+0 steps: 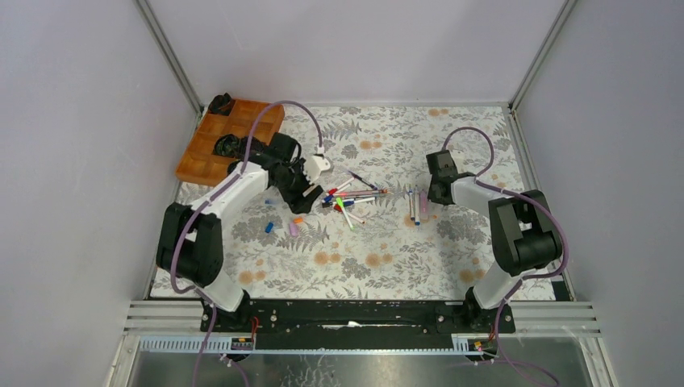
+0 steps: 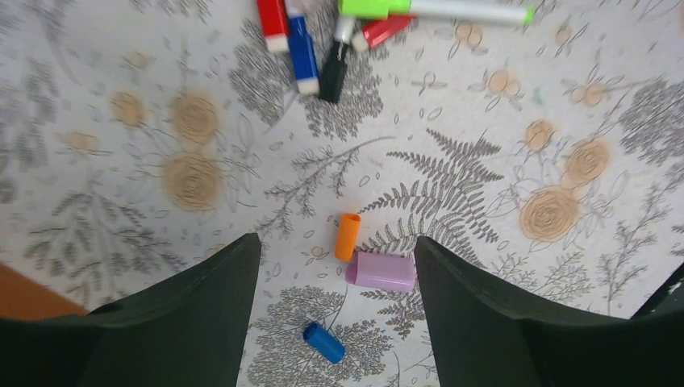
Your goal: Open the pen caps
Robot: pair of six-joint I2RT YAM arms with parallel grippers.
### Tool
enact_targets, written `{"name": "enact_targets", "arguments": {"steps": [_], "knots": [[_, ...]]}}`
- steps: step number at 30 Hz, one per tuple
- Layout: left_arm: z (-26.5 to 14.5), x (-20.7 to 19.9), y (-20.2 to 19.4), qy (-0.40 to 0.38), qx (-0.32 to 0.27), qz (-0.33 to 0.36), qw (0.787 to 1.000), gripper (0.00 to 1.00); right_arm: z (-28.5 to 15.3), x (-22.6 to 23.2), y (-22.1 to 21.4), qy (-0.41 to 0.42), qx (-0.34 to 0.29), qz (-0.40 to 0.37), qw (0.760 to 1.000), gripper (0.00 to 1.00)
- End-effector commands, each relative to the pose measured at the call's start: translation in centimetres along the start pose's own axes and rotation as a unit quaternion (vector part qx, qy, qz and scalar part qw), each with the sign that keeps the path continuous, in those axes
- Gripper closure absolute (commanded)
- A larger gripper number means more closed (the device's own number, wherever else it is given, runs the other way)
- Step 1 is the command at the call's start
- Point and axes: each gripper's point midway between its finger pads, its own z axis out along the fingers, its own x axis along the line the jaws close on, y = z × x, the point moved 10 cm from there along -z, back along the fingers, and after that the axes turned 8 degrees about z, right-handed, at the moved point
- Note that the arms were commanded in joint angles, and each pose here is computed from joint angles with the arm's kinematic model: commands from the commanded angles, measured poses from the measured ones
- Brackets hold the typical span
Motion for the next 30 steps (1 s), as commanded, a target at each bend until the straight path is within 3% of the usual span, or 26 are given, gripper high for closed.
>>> {"name": "enact_targets", "arguments": {"steps": [1,2,4,6,7,10,20,24,30], "knots": [[-3.5,-0.5,2.3,0.007,-0.040,-0.016,0.999,0.22,-0.1,1.1,1.4,0.029,-0.007,0.007,1.000,0.95],[-4.0,-0.5,2.5,0.012,-0.046,-0.016,0.999,0.22,0.0,1.1,1.1,0.031,0.002,0.007,0.999,0.93],[-4.9,-0.6,3.0,0.019,-0.056,-0.015,0.998,0.11,0.1,1.1,0.5,0.035,0.016,0.010,0.999,0.86],[-5.5,-0.7,3.3,0.025,-0.066,-0.014,0.997,0.08,0.1,0.9,-0.2,0.044,0.024,0.015,0.999,0.81],[-5.7,-0.9,3.4,0.025,-0.070,-0.011,0.997,0.02,0.2,0.8,-0.6,0.047,0.031,0.018,0.998,0.77],[-6.2,-1.0,3.4,0.029,-0.074,-0.005,0.997,0.02,0.0,0.7,-1.2,0.060,0.039,0.022,0.997,0.70],[-7.4,-0.3,3.2,0.035,-0.077,-0.031,0.996,0.01,-2.5,0.9,0.5,0.091,0.010,0.037,0.995,0.68],[-8.4,-0.1,3.1,0.042,-0.086,-0.042,0.994,0.02,-4.8,1.7,1.7,0.133,-0.018,0.038,0.990,0.63],[-9.7,0.6,2.4,0.052,-0.079,-0.080,0.992,0.02,-8.7,7.2,-0.8,0.215,-0.029,-0.065,0.974,0.53]]}}
